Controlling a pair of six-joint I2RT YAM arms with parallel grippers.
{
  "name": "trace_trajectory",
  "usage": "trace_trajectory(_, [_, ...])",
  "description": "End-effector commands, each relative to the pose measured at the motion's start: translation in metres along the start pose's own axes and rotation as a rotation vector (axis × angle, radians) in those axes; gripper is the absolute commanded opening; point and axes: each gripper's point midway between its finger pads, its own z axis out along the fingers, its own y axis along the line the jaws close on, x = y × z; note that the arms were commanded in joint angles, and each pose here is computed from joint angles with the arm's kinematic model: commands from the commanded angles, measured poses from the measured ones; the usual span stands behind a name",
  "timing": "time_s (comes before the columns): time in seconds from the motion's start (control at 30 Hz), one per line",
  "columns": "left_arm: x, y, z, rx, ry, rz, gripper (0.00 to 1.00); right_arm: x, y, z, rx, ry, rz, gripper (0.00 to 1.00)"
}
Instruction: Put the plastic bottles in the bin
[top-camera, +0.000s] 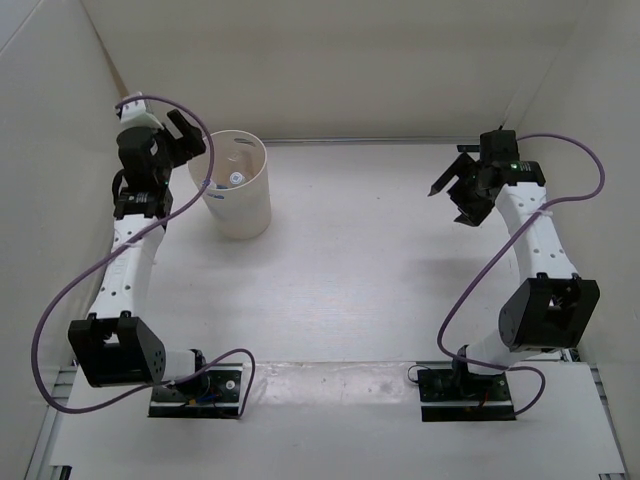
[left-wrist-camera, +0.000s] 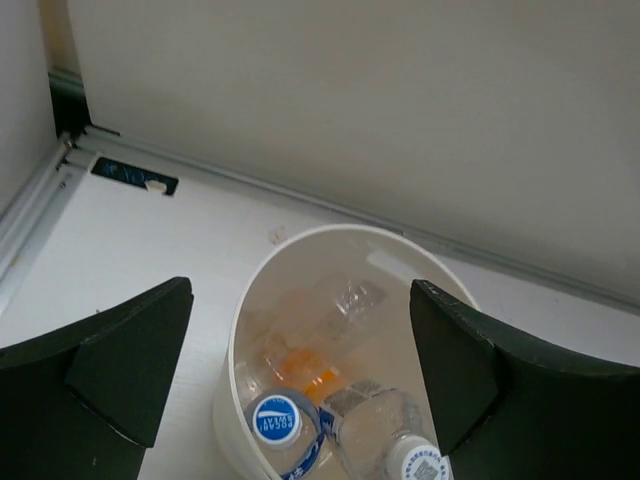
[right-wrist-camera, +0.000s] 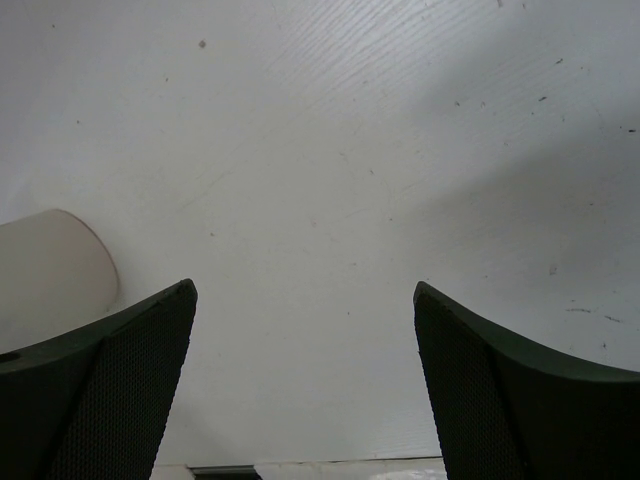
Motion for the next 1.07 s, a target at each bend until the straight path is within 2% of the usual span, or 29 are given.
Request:
trace_trajectory(0.0, [-0.053,-0.004,-0.019,-0.027,-0.113,0.058,1.00,0.007,-0.001,-0.009,-0.025,0.007,-0.021,0.90])
trace_trajectory(0.1, [-0.057,0.012,-0.029,-0.135,-0.122,0.010,1.00,0.012,-0.006,-0.007,-0.019,0.016,-0.008,0.90])
trace_trajectory(0.2, [-0.036,0.045,-0.041,-0.294,-0.084,0.006,1.00,0.017,-0.006,-0.005,-0.022,0.024,-0.007,0.90])
trace_trajectory(0.23, [-0.016,0.058,-0.046,-0.350,-0.045,-0.027,1.00,0.018,-0.005,-0.004,-0.024,0.026,-0.009,0.90])
trace_trajectory(0.27, [-0.013,0.066,-0.054,-0.398,-0.051,-0.050,1.00,0.020,-0.004,-0.004,-0.024,0.029,-0.011,0.90])
trace_trajectory(0.3, [-0.010,0.086,-0.065,-0.520,-0.073,-0.076,1.00,0.021,-0.002,-0.004,-0.029,0.032,-0.017,0.90])
trace_trajectory(0.33, [-0.011,0.091,-0.076,-0.545,-0.080,-0.071,1.00,0.021,-0.003,-0.005,-0.028,0.031,-0.017,0.90])
trace_trajectory(0.37, [0.009,0.100,-0.079,-0.578,-0.042,-0.053,1.00,0.024,0.000,-0.005,-0.032,0.033,-0.026,0.90])
trace_trajectory(0.5, [0.037,0.133,-0.109,-0.753,-0.006,-0.037,1.00,0.029,0.002,-0.005,-0.037,0.039,-0.039,0.90])
trace_trajectory(0.67, [0.052,0.148,-0.133,-0.834,0.016,-0.012,1.00,0.034,0.002,-0.003,-0.039,0.051,-0.037,0.90])
trace_trajectory(0.9, [0.077,0.160,-0.146,-0.886,0.039,-0.023,1.00,0.034,0.008,-0.003,-0.062,0.054,-0.053,0.90])
trace_trajectory(1.03, [0.107,0.170,-0.156,-0.914,0.098,-0.028,1.00,0.037,0.012,-0.004,-0.064,0.056,-0.071,0.90])
